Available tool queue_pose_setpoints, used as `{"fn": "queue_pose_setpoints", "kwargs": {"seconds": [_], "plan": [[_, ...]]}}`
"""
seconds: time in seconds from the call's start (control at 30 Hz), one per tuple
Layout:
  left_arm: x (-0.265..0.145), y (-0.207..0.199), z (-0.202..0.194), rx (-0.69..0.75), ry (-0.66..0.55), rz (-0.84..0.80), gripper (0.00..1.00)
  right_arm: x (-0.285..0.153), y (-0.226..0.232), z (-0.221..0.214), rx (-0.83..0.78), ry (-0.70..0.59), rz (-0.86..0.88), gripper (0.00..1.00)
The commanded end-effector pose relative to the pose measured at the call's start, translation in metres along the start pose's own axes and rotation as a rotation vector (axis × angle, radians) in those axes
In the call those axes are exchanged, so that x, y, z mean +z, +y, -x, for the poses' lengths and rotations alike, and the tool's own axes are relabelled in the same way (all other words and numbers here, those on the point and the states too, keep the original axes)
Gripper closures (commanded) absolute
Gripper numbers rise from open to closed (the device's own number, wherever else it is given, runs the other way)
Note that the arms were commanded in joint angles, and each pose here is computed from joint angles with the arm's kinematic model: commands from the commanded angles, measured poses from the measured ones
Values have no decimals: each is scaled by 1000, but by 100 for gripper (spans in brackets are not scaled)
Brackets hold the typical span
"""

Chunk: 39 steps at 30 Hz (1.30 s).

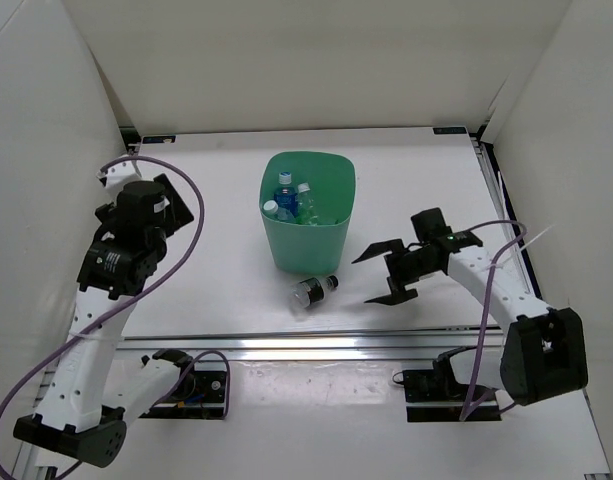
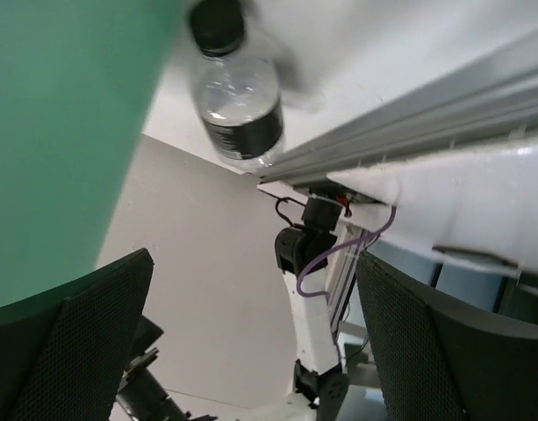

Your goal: Put the plastic bottles in the bin

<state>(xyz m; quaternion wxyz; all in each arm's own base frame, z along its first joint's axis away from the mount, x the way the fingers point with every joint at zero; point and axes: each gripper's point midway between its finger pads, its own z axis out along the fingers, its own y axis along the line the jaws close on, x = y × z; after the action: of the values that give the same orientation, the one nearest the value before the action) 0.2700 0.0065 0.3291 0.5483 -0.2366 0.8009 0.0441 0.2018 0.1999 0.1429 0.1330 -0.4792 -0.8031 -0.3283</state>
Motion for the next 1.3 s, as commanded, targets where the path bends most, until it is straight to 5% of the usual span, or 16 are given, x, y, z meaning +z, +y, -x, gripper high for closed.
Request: {"fn": "queue_pose_setpoints", "kwargs": {"seconds": [0.0,0.33,0.83,1.13,1.27], "plan": [[-5,20,-19,-39,55,64,0,12,12,-16,125,39,11,0],[-12,27,-37,-26,86,47,0,80,33,-54,60,83,-105,0],[-15,43,-55,27,124,83,0,135,13,-51,66,129,-270,0],[-17,50,-61,47,133,98,0,143,-14,-48,79,184,-350,26],[-17,53,-62,49,129,106,0,133,-17,-56,77,222,-345,56]]}}
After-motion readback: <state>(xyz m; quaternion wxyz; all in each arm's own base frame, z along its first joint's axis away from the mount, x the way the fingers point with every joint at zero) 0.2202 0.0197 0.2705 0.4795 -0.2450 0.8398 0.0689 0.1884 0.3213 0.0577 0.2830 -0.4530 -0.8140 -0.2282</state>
